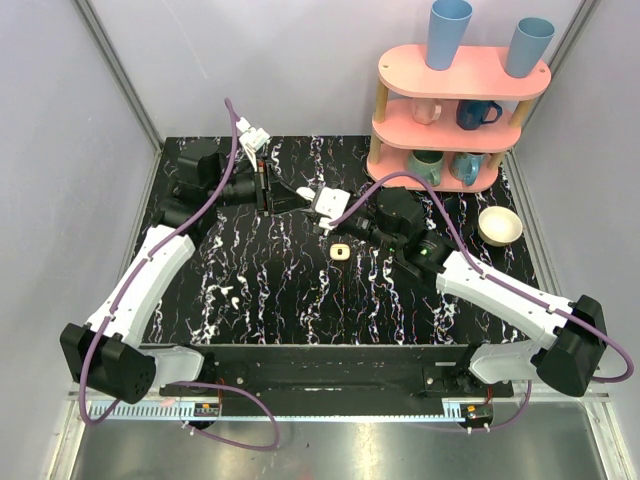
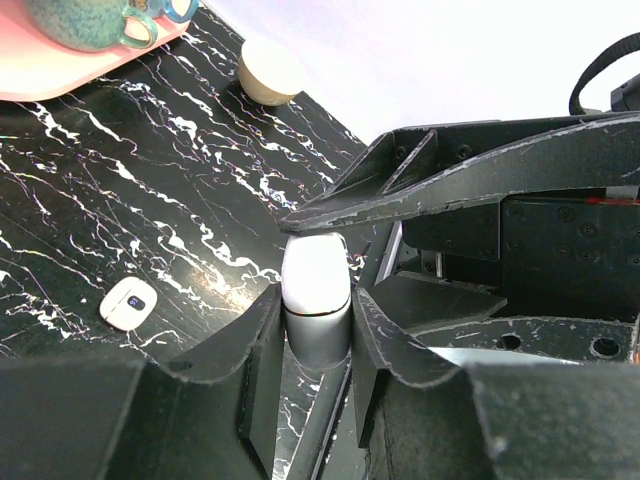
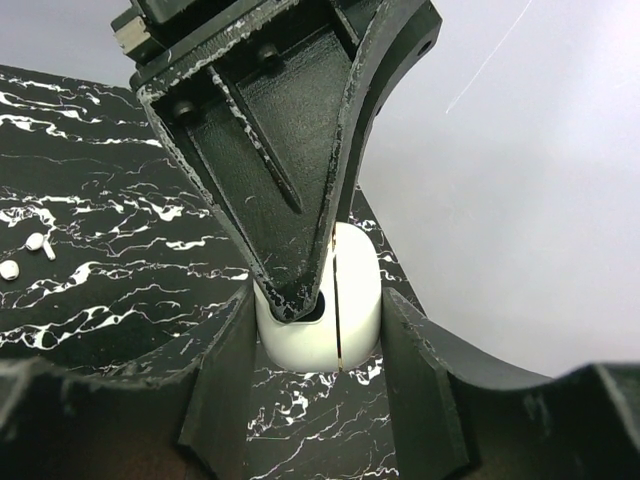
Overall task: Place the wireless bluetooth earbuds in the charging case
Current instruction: Pass from the right arm to the left
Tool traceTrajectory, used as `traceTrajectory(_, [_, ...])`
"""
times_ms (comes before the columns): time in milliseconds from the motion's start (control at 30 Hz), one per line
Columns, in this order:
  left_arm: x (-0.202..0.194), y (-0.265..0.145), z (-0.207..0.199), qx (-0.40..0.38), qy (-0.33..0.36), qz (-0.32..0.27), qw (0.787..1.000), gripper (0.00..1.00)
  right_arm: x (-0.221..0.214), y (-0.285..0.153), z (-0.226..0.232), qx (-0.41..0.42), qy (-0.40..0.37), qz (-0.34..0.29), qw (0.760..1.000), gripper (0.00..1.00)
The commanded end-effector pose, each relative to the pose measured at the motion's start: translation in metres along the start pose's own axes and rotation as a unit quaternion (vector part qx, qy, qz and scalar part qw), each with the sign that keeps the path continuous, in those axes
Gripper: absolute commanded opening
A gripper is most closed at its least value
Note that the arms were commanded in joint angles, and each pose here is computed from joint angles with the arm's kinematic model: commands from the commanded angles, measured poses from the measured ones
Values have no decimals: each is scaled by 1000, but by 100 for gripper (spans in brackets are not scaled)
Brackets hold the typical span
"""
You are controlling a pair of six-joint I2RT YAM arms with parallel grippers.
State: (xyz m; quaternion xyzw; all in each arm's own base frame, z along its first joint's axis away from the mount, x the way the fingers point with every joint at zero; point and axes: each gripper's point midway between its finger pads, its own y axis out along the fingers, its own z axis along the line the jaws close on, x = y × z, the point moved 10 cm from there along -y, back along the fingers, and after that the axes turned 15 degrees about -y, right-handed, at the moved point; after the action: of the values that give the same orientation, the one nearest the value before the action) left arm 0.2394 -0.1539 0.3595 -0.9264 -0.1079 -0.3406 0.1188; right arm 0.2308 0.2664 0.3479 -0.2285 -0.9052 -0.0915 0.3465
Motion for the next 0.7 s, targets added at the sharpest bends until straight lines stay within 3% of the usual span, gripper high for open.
traceTrajectory(0, [12,2,-8,-12,49,-19,999,0,14,-1,-7,-31,9,-37,999,50])
traceTrajectory(133, [8,-1,0,23,68,-27,997,0,20,-8,-14,-65,35,-40,996,79])
traceTrajectory(300, [6,-11,11,79,116,-71,988,0,27,-27,-31,-145,99,3,985,91])
traceTrajectory(500, [4,-19,19,59,147,-143,977,0,35,-49,-58,-205,226,31,952,92])
traceTrajectory(533, [11,-19,14,34,182,-174,967,0,30,-51,-58,-192,250,53,947,92])
traceTrajectory(667, [2,-19,13,-21,205,-231,951,0,35,-50,-70,-145,345,50,926,89])
